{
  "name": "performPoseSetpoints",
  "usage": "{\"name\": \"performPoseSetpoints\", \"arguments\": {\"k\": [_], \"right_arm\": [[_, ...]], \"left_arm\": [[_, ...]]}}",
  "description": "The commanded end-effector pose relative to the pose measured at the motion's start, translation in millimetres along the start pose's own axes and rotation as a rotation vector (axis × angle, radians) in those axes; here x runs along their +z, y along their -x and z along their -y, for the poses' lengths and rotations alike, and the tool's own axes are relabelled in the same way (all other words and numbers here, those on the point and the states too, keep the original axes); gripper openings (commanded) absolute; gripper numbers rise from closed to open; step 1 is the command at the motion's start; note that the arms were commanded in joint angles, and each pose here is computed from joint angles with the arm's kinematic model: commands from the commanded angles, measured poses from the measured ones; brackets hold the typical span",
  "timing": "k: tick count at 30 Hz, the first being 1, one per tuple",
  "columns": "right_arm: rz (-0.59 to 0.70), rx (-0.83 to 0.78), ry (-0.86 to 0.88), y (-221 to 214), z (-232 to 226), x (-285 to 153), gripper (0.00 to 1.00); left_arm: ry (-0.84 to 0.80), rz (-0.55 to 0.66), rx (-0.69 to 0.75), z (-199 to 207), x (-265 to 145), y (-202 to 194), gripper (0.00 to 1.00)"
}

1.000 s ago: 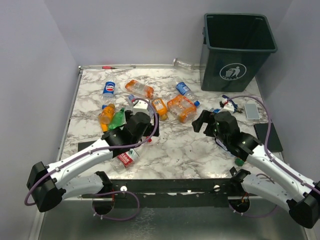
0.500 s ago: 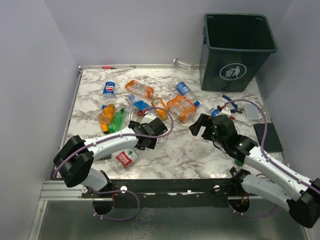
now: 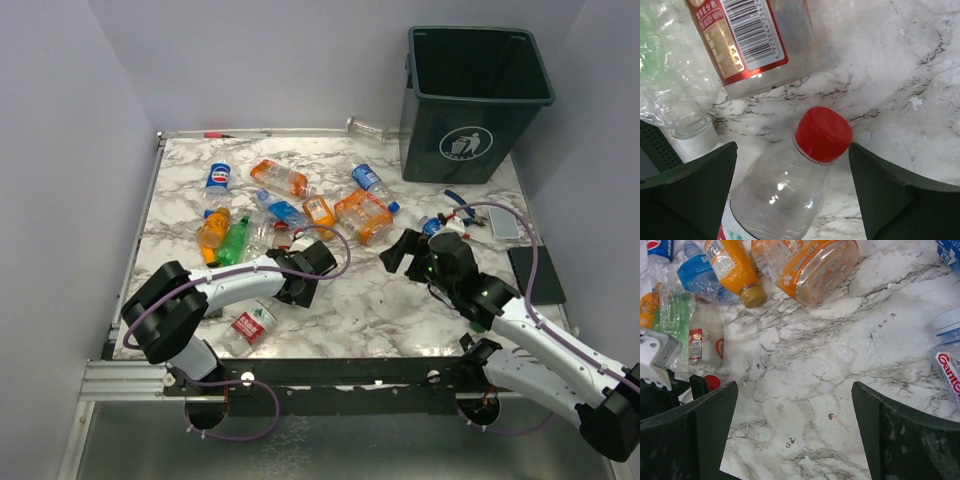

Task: Put the plastic bottles in the bin
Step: Pick up the plastic bottle from the corner of the board.

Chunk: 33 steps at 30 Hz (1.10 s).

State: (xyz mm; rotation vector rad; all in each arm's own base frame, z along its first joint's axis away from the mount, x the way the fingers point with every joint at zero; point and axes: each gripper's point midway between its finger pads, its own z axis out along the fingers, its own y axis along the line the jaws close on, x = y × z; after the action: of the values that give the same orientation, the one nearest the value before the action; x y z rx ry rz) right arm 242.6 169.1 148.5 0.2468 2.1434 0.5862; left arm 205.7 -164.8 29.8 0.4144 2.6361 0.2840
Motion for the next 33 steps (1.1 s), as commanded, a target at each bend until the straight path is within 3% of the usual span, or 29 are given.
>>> {"name": "performPoseSetpoints", "arguments": {"k": [1, 9, 18, 21, 27, 33], "right_arm": [[0.011, -0.005, 0.023, 3.2, -3.7, -3.3, 1.00], [0.015, -0.016, 0.018, 8.0, -4.8, -7.0, 1.00], [0.074, -0.123, 0.017, 32.7, -9.8, -19.1, 1.00], [0.087, -0.159, 0.157, 36.3, -33.3, -29.6, 1.00], [0.153, -0.200, 0.619, 38.1, -102.1, -75.6, 1.00], [0.070, -0.260, 0.787, 27.6, -131.5, -89.1, 1.00]], "left_arm": [[-0.042, -0.052, 0.039, 8.8, 7.6, -15.8, 0.89], [-0.126, -0.005, 0.017, 19.1, -10.4, -2.6, 0.63], [-0.369, 0.192, -0.084, 40.7, -84.1, 55.8, 0.32], [-0.504, 0.314, -0.134, 55.5, -118.4, 90.6, 0.27], [-0.760, 0.628, -0.283, 71.3, -190.3, 169.0, 0.25], [-0.979, 0.749, -0.468, 63.7, -228.9, 228.0, 0.20]]}}
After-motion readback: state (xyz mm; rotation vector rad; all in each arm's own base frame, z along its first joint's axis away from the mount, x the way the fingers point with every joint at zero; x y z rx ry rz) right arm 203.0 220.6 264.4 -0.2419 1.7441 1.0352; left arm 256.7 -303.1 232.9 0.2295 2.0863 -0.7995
